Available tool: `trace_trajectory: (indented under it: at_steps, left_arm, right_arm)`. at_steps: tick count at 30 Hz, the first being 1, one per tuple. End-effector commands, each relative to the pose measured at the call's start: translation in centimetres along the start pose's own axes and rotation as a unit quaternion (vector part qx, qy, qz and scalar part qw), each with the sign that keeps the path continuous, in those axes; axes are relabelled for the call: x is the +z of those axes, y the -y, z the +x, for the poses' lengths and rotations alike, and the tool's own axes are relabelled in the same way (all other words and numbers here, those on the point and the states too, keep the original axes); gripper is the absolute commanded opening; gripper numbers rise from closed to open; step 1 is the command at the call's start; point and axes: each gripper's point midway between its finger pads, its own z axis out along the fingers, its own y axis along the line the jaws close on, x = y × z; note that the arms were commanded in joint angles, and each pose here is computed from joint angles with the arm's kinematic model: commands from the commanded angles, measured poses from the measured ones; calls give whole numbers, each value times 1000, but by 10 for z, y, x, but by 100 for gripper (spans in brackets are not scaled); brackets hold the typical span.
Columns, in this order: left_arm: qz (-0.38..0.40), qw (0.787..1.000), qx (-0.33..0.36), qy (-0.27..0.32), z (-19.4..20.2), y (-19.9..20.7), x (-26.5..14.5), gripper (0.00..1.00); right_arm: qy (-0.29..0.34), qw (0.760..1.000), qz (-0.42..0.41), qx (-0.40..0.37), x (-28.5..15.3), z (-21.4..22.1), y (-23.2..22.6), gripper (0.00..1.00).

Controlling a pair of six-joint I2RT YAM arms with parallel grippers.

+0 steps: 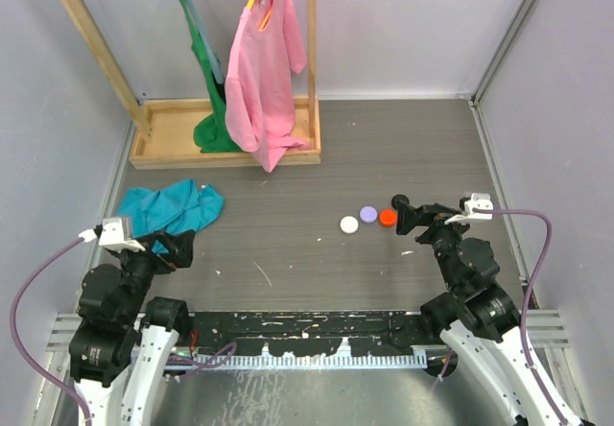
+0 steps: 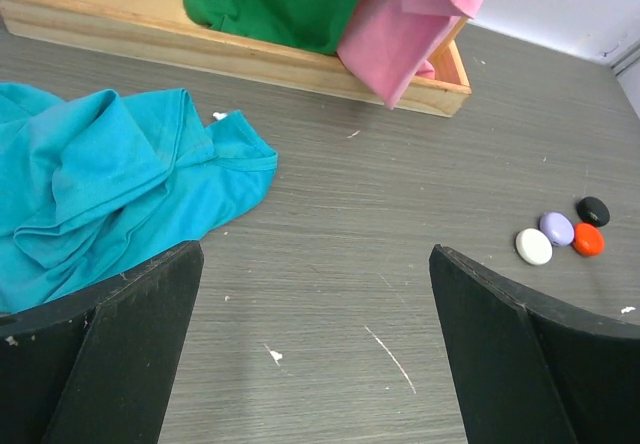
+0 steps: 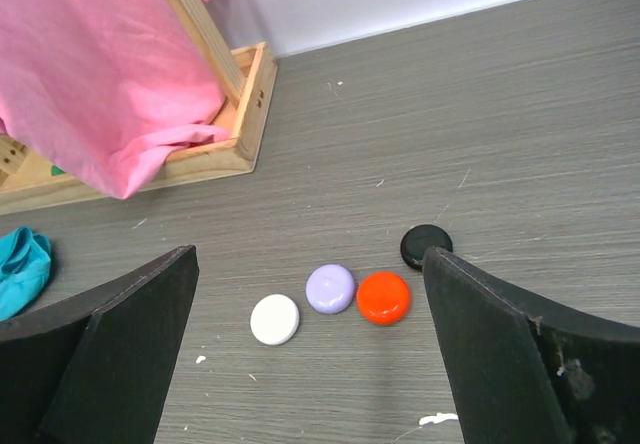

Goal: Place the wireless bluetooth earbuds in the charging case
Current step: Reset both arms

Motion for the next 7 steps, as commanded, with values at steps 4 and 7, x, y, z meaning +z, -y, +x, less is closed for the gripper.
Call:
trace_trajectory:
  at_steps: [4,7]
  left_arm:
    - [8,1000,7,23,-11,3,3,98]
    - [12,1000,8,19,-9,4,2,98]
  right_arm:
    - [32,999,-3,-3,2,-15,-2,100]
    - [33,999,-7,-7,4,-15,-3,100]
